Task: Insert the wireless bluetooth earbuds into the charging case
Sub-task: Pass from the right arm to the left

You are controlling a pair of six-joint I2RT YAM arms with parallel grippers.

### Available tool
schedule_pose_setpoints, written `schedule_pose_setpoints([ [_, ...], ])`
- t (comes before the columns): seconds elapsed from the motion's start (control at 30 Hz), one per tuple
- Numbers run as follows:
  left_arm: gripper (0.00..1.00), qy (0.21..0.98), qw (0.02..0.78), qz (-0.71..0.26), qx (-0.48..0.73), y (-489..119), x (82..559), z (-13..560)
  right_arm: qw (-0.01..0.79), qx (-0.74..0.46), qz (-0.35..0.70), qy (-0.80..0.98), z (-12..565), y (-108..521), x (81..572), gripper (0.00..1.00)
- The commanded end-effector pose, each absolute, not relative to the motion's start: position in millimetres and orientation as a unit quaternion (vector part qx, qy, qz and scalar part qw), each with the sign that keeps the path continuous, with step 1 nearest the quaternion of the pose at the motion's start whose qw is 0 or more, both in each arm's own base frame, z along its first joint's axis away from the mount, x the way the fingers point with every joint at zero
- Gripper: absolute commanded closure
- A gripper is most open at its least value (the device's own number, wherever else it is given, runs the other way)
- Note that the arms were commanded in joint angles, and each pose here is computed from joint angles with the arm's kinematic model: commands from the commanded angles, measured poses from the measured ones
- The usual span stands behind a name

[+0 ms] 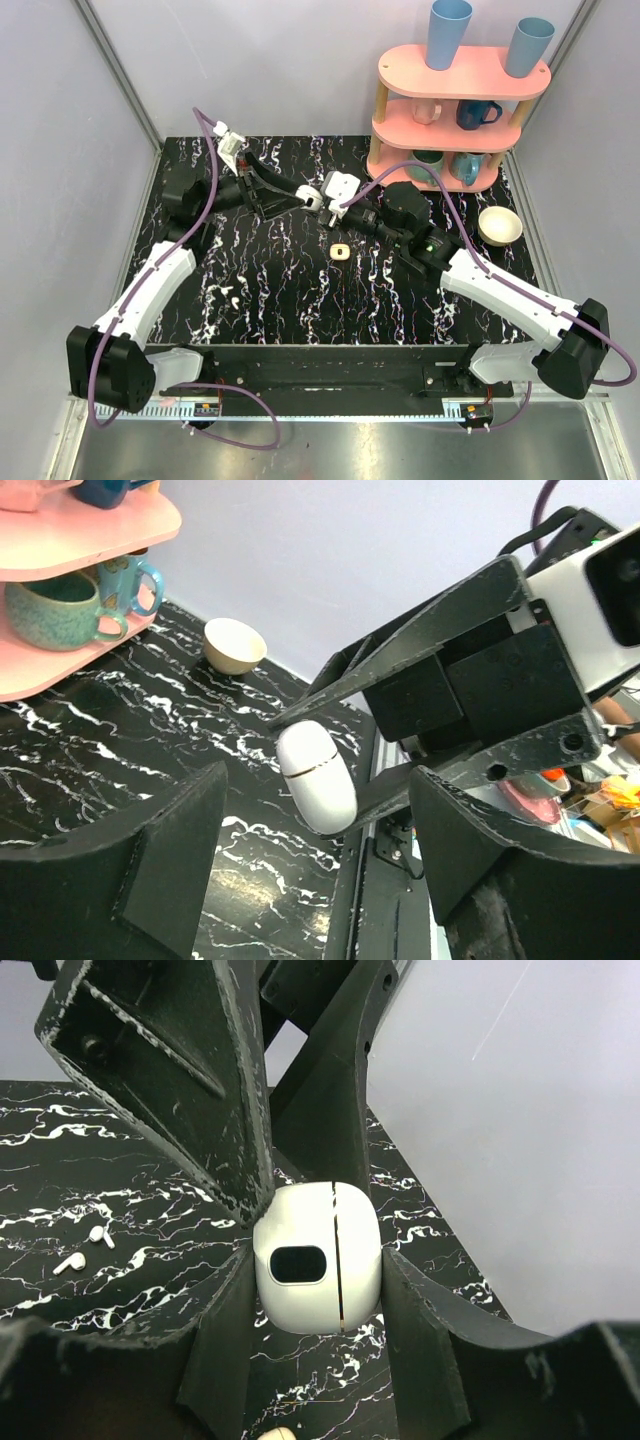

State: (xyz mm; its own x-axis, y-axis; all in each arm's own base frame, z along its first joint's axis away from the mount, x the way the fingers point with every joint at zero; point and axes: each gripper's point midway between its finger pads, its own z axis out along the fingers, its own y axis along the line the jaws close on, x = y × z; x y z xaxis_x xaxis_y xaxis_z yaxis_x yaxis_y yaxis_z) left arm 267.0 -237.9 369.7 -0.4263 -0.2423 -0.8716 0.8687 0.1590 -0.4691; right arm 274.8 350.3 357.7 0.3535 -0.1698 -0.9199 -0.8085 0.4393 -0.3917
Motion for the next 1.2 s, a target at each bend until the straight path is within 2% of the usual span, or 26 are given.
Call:
schedule_pose_setpoints([
  [0.0,0.23,0.615,0.475,-0.554,0.300,-240,265,373,0.689,-0.471,0.244,0.493,378,353,270,0.67],
  [0.2,0.24,0.626,0.472,-0.542,0.304,-241,266,374,0.687,-0.478,0.239,0.492,377,354,272,0.67],
  [0.5,0.37,0.650,0.453,-0.535,0.293,-243,269,365,0.701,-0.485,0.220,0.475,376,354,273,0.67],
  [0.63,0.37,0.649,0.453,-0.535,0.294,-244,268,367,0.698,-0.499,0.219,0.464,374,356,268,0.67],
  [0.93,0.46,0.659,0.429,-0.543,0.293,-248,268,369,0.701,-0.514,0.211,0.447,374,358,263,0.68],
  [1.17,0.44,0.690,0.421,-0.516,0.284,-241,266,360,0.713,-0.495,0.183,0.462,374,354,277,0.68],
])
